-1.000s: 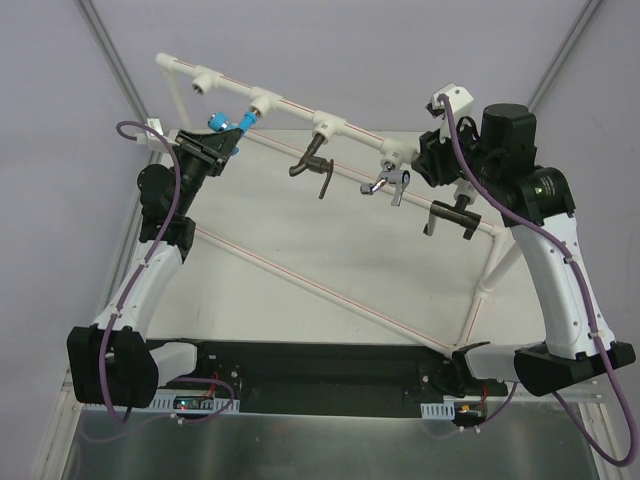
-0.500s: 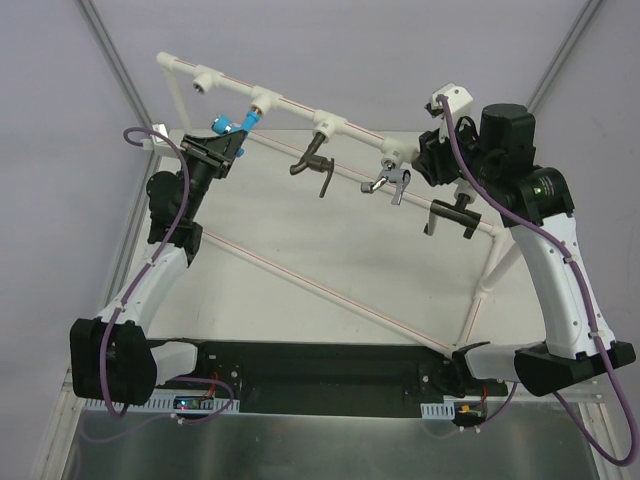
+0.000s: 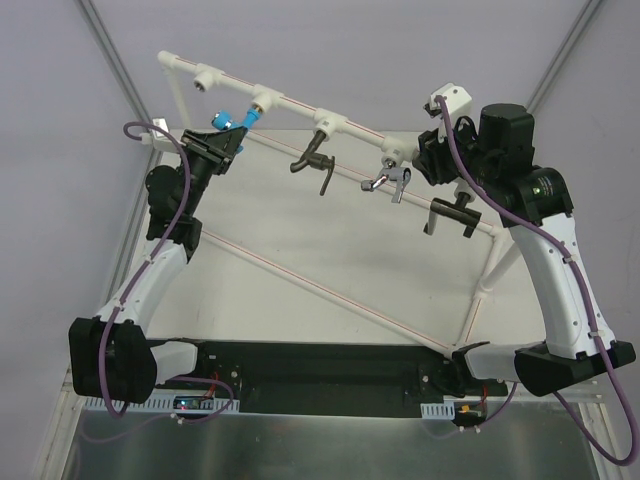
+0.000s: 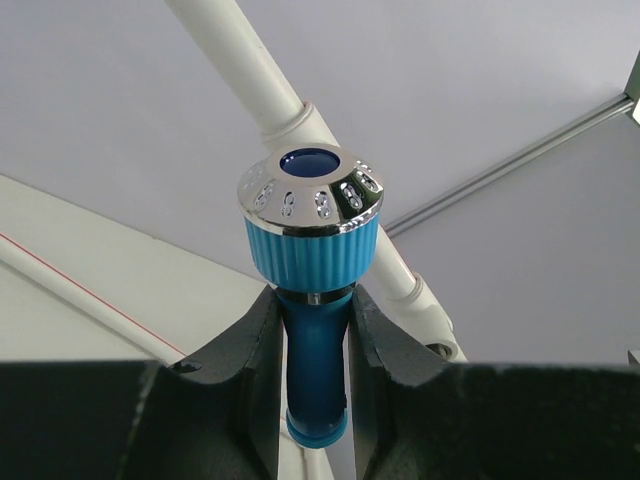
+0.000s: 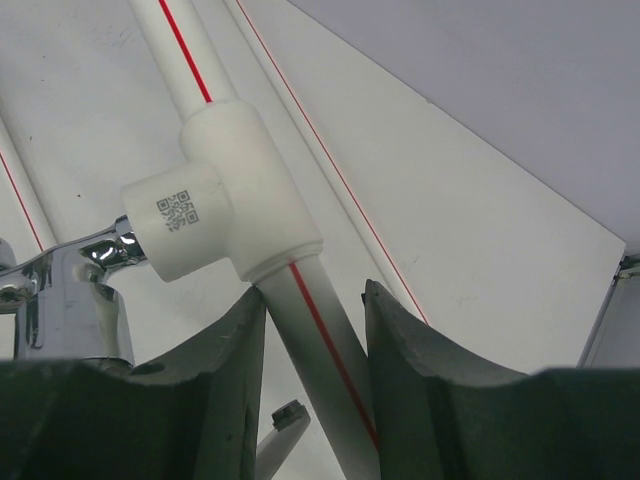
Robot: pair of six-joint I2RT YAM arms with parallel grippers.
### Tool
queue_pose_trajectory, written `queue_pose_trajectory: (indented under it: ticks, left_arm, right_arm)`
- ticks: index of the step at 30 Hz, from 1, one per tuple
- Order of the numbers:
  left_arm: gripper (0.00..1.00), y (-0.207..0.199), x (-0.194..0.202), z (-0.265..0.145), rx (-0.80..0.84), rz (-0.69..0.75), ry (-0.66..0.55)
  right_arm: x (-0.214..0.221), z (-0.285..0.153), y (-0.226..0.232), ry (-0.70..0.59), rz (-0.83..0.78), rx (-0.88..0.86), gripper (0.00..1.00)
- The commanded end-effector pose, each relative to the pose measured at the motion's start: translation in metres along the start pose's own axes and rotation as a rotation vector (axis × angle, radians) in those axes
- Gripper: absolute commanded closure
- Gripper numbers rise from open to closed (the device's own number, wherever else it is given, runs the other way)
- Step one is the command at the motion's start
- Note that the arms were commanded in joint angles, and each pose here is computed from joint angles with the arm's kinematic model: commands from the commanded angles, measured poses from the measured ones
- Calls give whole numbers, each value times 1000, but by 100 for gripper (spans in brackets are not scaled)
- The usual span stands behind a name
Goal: Install the water faucets
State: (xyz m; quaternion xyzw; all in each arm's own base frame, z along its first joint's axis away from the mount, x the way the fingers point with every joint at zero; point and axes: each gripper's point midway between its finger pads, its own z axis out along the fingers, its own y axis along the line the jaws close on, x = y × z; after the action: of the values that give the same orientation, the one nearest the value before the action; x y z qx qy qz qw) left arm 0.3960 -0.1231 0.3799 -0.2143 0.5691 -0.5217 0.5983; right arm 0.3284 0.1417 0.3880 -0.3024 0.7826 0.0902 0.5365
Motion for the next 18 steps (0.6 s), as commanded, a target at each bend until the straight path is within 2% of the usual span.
queue_pose_trajectory:
  ticks: [1, 18]
  left_arm:
    - [100, -13, -2, 8, 8, 78, 19]
    - [100, -2, 15, 12, 8, 141, 98]
  right_arm:
    - [-4, 7, 2, -16, 89, 29, 98]
    - [-5, 5, 9, -20, 56, 10, 99]
